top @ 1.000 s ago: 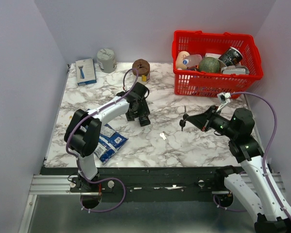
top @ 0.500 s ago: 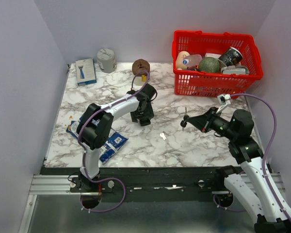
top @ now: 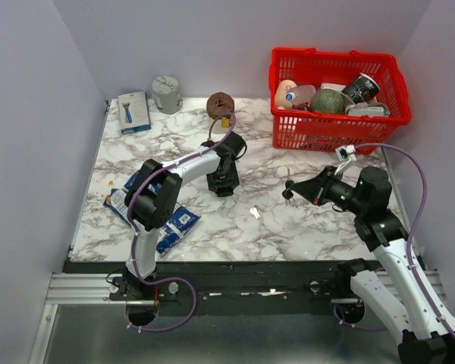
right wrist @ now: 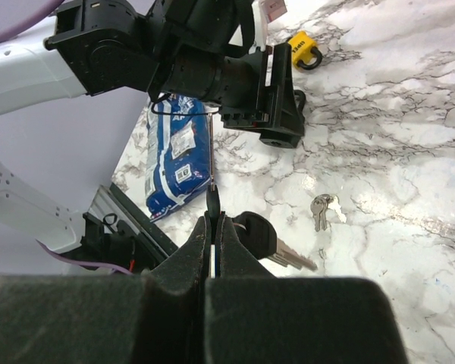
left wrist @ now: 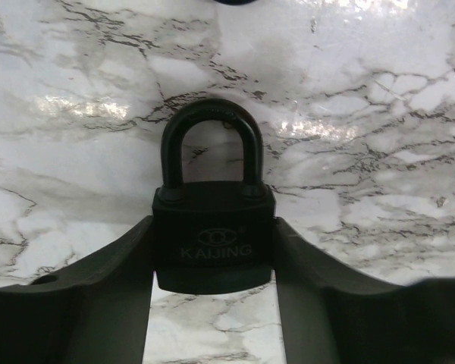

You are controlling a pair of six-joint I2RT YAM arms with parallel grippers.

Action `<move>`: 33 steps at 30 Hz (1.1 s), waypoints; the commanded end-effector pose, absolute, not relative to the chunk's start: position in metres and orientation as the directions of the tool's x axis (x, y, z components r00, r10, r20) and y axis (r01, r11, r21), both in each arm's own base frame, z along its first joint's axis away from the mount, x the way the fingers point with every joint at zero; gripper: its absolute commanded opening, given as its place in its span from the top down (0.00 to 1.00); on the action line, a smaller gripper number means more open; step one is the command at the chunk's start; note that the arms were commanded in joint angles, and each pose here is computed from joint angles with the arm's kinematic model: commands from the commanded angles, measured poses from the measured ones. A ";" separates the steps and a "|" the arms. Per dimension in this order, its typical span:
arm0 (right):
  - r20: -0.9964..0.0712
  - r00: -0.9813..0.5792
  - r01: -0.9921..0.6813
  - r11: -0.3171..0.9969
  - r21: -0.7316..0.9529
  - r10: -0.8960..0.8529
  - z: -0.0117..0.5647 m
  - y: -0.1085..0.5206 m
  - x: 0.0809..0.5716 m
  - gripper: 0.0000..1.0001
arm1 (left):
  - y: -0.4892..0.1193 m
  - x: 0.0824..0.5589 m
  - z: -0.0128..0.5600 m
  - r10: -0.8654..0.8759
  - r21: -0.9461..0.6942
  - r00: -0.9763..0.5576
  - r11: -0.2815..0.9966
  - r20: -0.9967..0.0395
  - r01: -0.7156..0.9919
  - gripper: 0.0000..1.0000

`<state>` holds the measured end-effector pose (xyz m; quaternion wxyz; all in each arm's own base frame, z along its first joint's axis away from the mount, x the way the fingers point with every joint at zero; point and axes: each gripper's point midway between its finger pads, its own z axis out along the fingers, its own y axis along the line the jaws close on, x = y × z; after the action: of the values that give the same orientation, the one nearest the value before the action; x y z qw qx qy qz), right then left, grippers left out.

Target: Unlock with the key

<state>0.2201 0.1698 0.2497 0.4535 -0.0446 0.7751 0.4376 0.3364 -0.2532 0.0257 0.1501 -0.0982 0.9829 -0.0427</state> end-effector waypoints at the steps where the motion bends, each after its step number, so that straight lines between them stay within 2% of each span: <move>1: -0.746 -0.592 -0.490 0.597 0.635 0.306 0.253 0.173 0.217 0.99 | -0.261 0.322 0.030 -0.208 -0.154 -0.951 0.972 -0.228 -0.175 0.82; 2: -0.742 -0.598 -0.491 0.592 0.638 0.304 0.253 0.174 0.216 0.99 | -0.265 0.319 0.041 -0.234 -0.193 -0.945 0.962 -0.226 -0.192 0.93; 3: -0.733 -0.615 -0.490 0.587 0.644 0.292 0.250 0.175 0.212 0.99 | -0.275 0.320 0.050 -0.262 -0.261 -0.940 0.944 -0.220 -0.202 0.98; 8: -0.731 -0.637 -0.475 0.622 0.623 0.245 0.234 0.172 0.212 0.99 | -0.312 0.315 0.118 -0.393 -0.583 -0.900 0.783 -0.190 -0.218 1.00; 11: -0.713 -0.667 -0.454 0.642 0.618 0.215 0.221 0.176 0.212 0.99 | -0.320 0.310 0.149 -0.418 -0.684 -0.889 0.704 -0.185 -0.189 1.00; 15: -0.662 -0.731 -0.468 0.583 0.665 0.169 0.219 0.206 0.197 0.99 | -0.317 0.303 0.181 -0.484 -0.751 -0.859 0.626 -0.165 -0.209 1.00; 17: -0.638 -0.759 -0.455 0.593 0.664 0.131 0.215 0.215 0.194 0.99 | -0.311 0.301 0.198 -0.544 -0.785 -0.825 0.575 -0.156 -0.230 1.00; 20: -0.579 -0.799 -0.400 0.576 0.713 0.162 0.216 0.226 0.191 0.99 | -0.305 0.296 0.203 -0.587 -0.829 -0.796 0.513 -0.147 -0.225 1.00; 22: -0.535 -0.816 -0.355 0.539 0.764 0.220 0.225 0.234 0.191 0.99 | -0.300 0.292 0.201 -0.586 -0.829 -0.793 0.519 -0.166 -0.210 1.00; 25: -0.527 -0.813 -0.326 0.558 0.763 0.246 0.232 0.241 0.193 0.99 | -0.289 0.288 0.201 -0.589 -0.811 -0.778 0.553 -0.220 -0.190 1.00; 33: -0.497 -0.847 -0.327 0.550 0.768 0.190 0.242 0.281 0.194 0.99 | -0.281 0.291 0.218 -0.626 -0.852 -0.728 0.511 -0.279 -0.113 1.00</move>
<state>0.1867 0.2598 0.2202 0.2644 -0.0426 0.8449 0.4631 0.2720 -0.2741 0.1669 0.2252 -0.2306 0.8659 -0.3826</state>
